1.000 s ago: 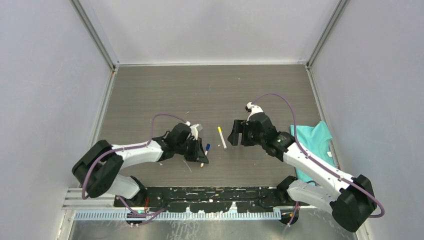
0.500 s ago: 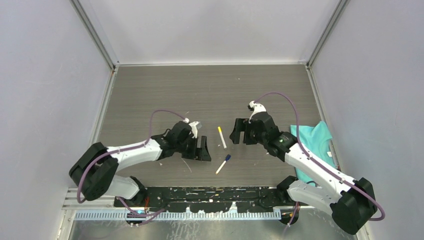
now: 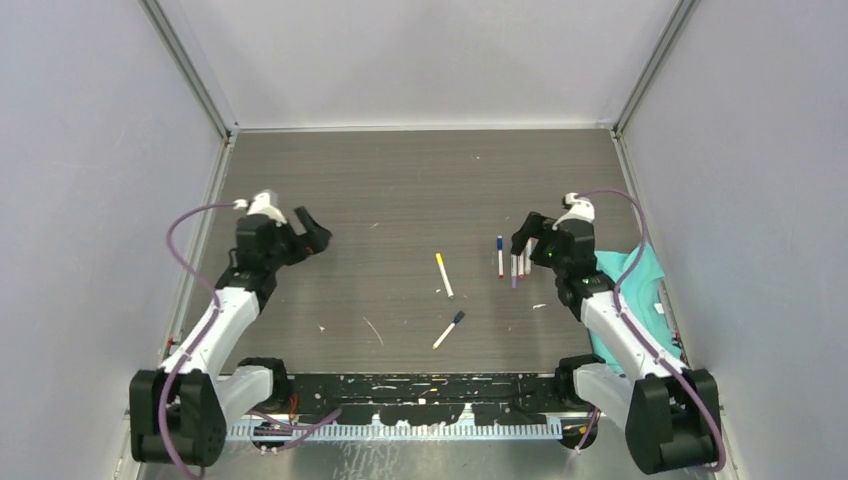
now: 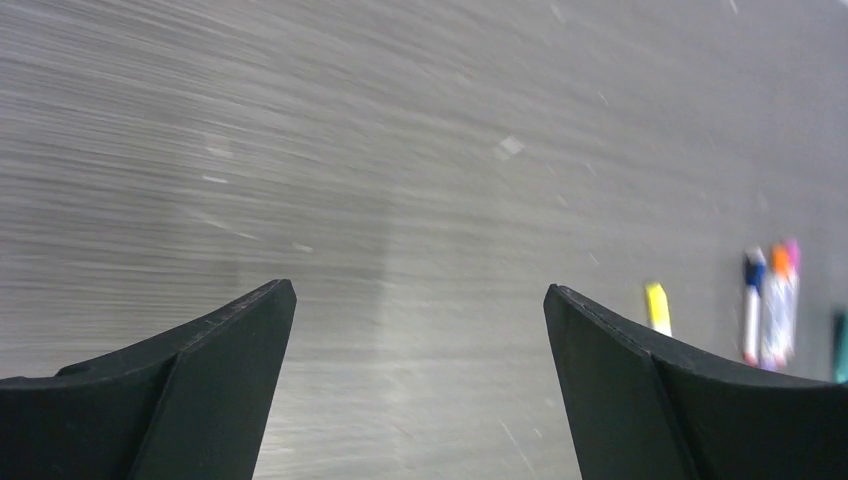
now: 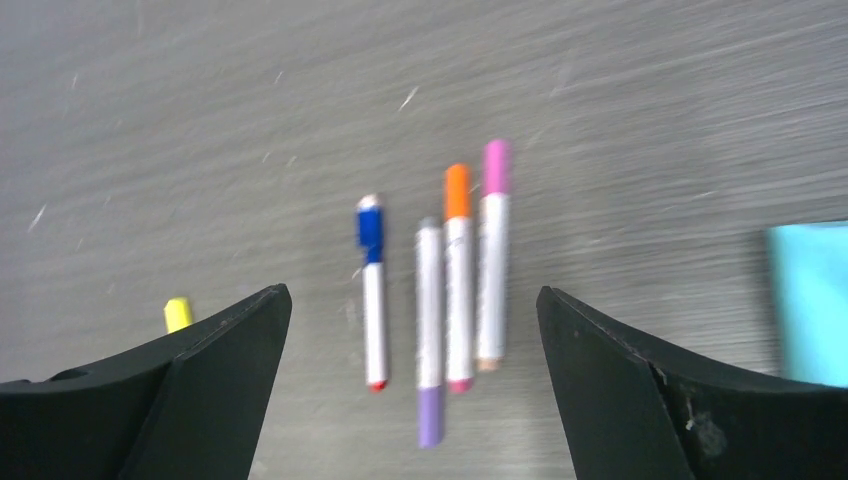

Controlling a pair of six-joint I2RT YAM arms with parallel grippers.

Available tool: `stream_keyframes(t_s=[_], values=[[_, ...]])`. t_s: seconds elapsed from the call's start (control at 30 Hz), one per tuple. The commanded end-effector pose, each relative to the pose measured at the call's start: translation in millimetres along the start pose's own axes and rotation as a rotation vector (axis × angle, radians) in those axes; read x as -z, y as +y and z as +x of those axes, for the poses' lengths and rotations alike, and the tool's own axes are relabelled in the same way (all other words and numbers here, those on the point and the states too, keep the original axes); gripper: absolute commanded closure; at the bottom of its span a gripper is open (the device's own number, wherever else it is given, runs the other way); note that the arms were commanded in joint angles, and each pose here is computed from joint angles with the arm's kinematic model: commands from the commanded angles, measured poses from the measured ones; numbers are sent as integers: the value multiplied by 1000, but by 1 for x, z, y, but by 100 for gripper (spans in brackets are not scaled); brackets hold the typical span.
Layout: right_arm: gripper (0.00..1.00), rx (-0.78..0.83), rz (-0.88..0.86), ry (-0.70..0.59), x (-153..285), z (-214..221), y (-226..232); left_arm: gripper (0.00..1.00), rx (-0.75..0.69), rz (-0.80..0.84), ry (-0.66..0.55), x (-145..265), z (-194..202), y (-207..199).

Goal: Insert the pens into the pen caps
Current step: Reset both arms

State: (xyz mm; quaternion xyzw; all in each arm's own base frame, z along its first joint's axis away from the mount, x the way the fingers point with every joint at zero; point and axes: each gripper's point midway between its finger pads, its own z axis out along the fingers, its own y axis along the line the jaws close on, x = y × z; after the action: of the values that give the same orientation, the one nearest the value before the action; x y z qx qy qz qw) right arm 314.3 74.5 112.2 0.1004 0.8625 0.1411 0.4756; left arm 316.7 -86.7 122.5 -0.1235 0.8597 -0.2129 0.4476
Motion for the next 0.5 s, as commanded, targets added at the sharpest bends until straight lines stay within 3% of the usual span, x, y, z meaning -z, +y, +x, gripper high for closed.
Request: stream_keyframes(t_s=[0.0, 0.17, 0.3, 0.47], values=[[0, 21, 103, -360, 18, -67, -32, 2, 18, -185, -256, 21, -55, 63], [0, 55, 259, -552, 35, -63, -76, 2, -72, -424, -445, 39, -65, 117], [0, 54, 343, -578, 33, -52, -96, 2, -111, -390, -522, 32, -64, 117], [0, 124, 338, -548, 13, -45, -97, 2, -78, -396, -506, 21, -60, 122]])
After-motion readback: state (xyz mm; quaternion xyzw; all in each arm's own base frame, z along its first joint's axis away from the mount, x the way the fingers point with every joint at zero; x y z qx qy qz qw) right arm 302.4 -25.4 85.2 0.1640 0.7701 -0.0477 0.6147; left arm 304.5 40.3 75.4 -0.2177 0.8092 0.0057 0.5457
